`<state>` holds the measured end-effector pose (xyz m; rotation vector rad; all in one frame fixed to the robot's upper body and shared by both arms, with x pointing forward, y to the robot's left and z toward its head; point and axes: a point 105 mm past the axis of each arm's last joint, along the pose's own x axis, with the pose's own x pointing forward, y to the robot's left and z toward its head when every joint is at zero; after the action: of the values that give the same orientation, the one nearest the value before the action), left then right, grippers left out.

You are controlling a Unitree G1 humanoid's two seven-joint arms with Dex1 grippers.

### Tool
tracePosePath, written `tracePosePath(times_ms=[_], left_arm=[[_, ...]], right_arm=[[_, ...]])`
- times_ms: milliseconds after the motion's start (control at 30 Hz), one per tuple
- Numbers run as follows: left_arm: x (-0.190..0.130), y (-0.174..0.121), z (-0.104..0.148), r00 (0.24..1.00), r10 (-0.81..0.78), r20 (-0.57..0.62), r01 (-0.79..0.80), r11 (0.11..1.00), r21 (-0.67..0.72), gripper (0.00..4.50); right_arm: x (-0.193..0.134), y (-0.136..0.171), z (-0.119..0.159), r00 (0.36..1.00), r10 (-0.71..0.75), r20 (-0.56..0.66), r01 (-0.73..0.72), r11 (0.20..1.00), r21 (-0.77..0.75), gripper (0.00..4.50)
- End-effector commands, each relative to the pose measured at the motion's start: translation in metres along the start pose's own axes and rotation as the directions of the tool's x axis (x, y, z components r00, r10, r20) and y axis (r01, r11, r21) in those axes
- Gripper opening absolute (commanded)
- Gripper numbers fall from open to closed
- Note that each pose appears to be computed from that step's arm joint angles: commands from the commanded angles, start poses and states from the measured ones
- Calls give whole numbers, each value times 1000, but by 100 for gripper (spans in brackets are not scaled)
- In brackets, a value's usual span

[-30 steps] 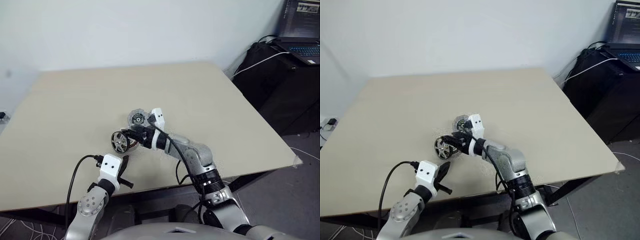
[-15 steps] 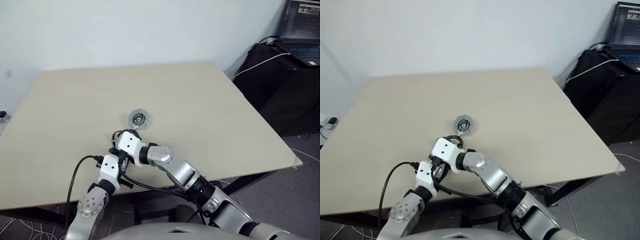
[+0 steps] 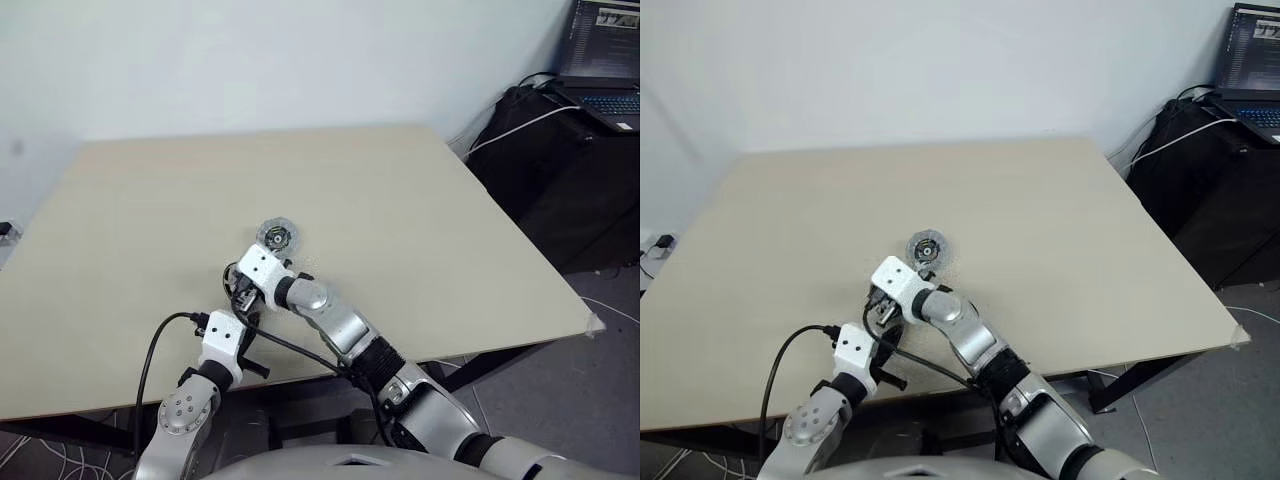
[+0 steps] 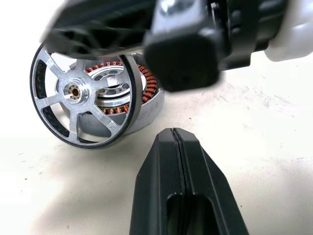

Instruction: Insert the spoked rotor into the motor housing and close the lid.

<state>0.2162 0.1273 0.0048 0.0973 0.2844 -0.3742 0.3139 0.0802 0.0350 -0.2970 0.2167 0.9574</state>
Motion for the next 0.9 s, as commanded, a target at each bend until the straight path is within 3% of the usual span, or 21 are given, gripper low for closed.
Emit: tracePosePath(times_ms=[33,600,900], left_arm=[[1,1,8,999,0,39,-1,1000,12,0],[4,0,11,999,-14,44,14,1000,16,0],[2,7,14,998,31,63,-32,999,21,0]], right_arm=[[1,-14,13,998,-60,32,60,998,-13,6],[-6,-48,-2,981,-188,-40,186,981,-53,6],[-5,-47,-4,983,-178,-52,176,983,-45,6]])
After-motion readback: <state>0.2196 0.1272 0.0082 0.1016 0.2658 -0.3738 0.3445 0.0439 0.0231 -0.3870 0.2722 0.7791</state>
